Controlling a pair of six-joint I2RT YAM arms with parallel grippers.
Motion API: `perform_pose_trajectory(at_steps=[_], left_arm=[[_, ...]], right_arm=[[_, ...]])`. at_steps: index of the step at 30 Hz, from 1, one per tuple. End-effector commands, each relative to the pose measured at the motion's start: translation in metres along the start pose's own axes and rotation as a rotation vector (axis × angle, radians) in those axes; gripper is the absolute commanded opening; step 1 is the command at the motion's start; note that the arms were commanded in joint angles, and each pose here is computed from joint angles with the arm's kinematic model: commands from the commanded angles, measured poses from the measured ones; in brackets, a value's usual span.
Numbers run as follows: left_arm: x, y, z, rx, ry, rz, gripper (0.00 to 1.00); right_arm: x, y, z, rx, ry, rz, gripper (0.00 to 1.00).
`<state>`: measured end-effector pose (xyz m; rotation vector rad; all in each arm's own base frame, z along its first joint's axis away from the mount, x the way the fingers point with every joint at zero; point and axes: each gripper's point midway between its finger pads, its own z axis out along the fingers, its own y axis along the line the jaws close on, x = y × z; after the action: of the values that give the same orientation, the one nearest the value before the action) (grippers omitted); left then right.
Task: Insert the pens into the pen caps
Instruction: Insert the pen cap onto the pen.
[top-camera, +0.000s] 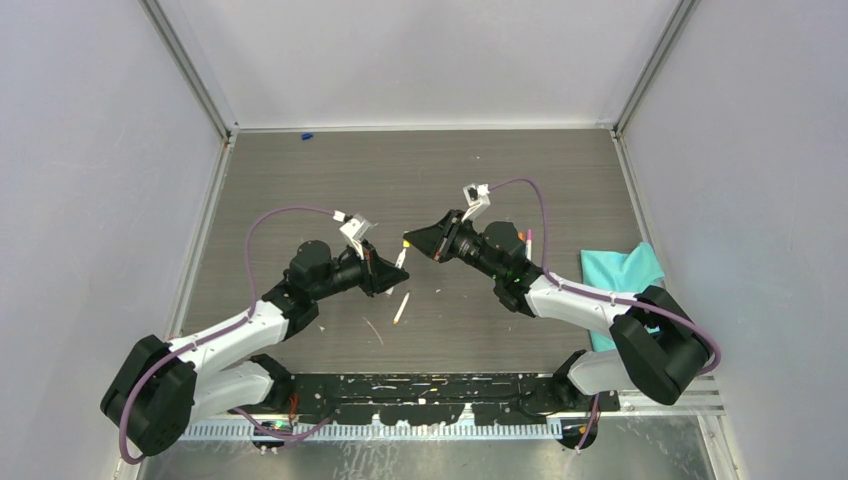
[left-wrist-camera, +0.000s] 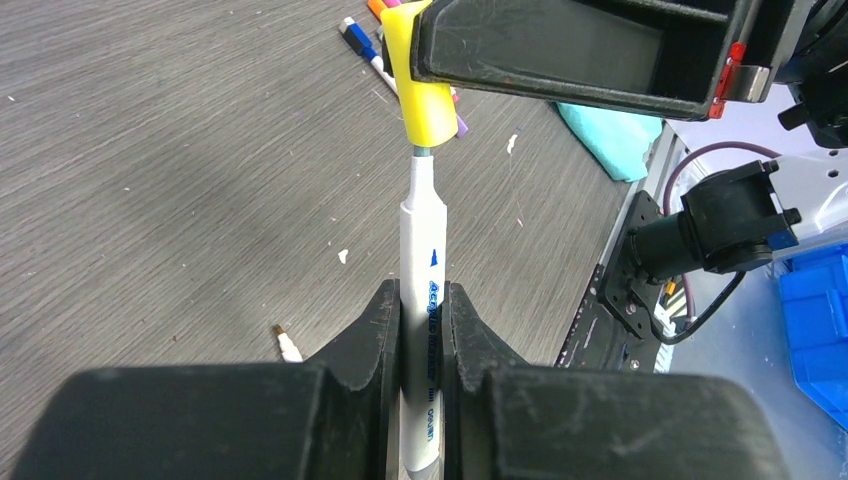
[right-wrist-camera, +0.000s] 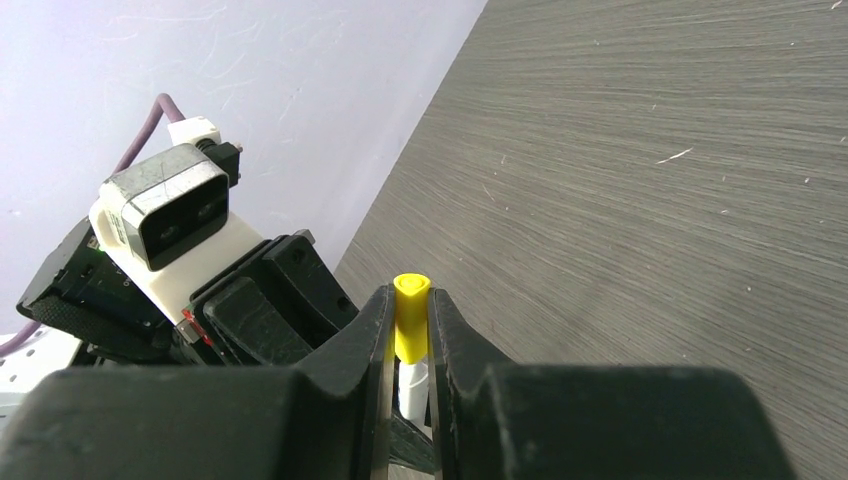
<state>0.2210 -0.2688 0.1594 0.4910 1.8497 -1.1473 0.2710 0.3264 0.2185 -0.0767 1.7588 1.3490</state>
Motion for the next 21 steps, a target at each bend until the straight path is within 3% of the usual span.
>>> perform_pose_trajectory(at_steps=[1,21], left_arm=[[-0.027,-0.01,0.002,0.019,-0.075,0.047,0.0],[-0.035,-0.007,0.0,-0.006,-0.114,0.049,0.0]], right_arm=[[-0.019,0.029,0.005,-0.093,-0.044,-0.026,0.01],[0.006,0.02,0.011,-0.007,-0.03,-0.04,0.01]])
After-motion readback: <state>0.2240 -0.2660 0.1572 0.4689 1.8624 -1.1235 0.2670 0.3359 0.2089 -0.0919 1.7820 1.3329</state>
